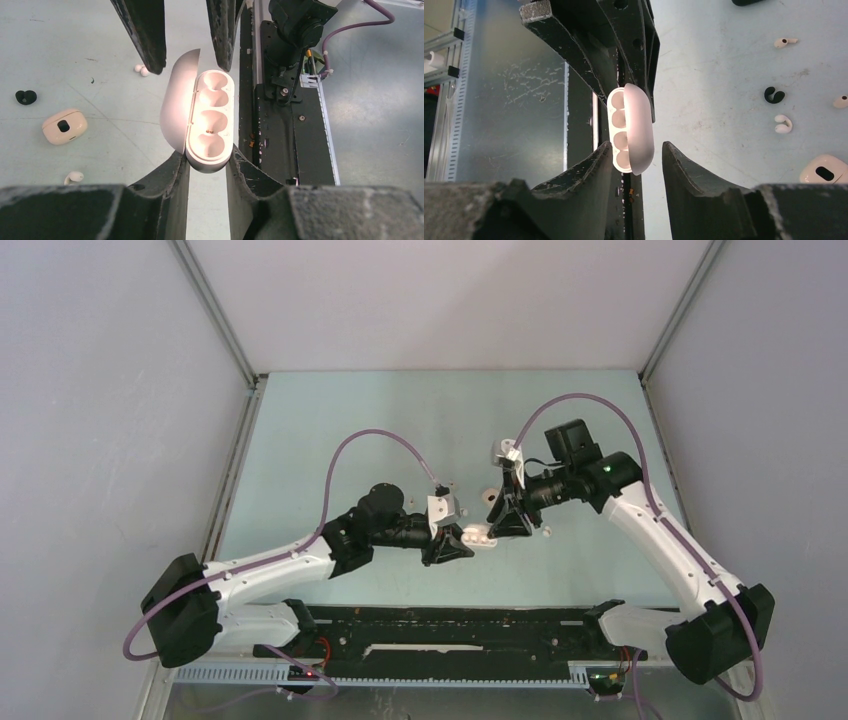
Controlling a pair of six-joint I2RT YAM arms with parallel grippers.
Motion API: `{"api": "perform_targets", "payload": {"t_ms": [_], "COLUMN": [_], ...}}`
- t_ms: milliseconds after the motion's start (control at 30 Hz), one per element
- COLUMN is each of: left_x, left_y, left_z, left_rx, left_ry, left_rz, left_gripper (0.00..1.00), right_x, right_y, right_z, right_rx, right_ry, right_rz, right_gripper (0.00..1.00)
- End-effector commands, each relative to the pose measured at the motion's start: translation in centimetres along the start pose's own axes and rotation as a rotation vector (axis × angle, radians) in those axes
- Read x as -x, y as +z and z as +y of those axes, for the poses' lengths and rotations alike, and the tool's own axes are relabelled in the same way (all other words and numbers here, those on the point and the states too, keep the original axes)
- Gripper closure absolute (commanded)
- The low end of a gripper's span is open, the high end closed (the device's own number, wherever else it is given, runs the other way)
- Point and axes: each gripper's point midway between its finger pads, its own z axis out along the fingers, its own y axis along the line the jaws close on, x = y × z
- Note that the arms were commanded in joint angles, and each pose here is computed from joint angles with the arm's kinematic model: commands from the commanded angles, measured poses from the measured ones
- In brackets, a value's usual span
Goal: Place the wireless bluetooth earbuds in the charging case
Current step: Open the charging case, then pick up the earbud from the center of the board.
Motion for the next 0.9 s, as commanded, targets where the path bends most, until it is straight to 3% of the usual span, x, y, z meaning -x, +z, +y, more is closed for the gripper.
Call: {"api": "perform_targets", "payload": {"t_ms": [0,233,433,500,533,733,867], "left_x": [1.7,1.8,3.2,3.8,4.3,7.6,8.9], "left_y": [0.0,-0.1,-1.6,-2.5,-2.6,-5.1,-7.4], "left_z": [-0.4,-0.1,1.2,3.0,1.7,0.7,-0.2], "left_rx": [-0.022,-0.002,0.108,0.222,0.152,0.195,0.239], "left_ry": [0.051,0.041,0.068,0.067,0.071,0.018,-0.033], "left_rz": [-0.04,-0.033,-0.063,-0.083,-0.098,-0.189,-0.316], "left_gripper": [1.0,1.0,1.0,1.0,1.0,1.0,1.0], "right_x": [3.1,5.2,5.3,4.5,3.9,-0.1,-1.4], "right_y": [-1.5,-5.1,-8.4,-8.6,-9.0,-9.0,-8.3], "right_z": [1.0,2.7,-1.0,-3.2,-4.7,-11.6,-13.6], "right_rx": [0.01,0.059,-0.078,-0.124,-0.17,-0.417,-0.463], "right_ry": [-0.064,-0.113,-0.039,0.033,0.073,0.193,0.22], "right_rz": [-0.095,-0.246,-0.329,-0.324,-0.322,-0.25,-0.2], "right_gripper": [0.56,0.52,0.54,0.57,0.58,0.61,0.62]}}
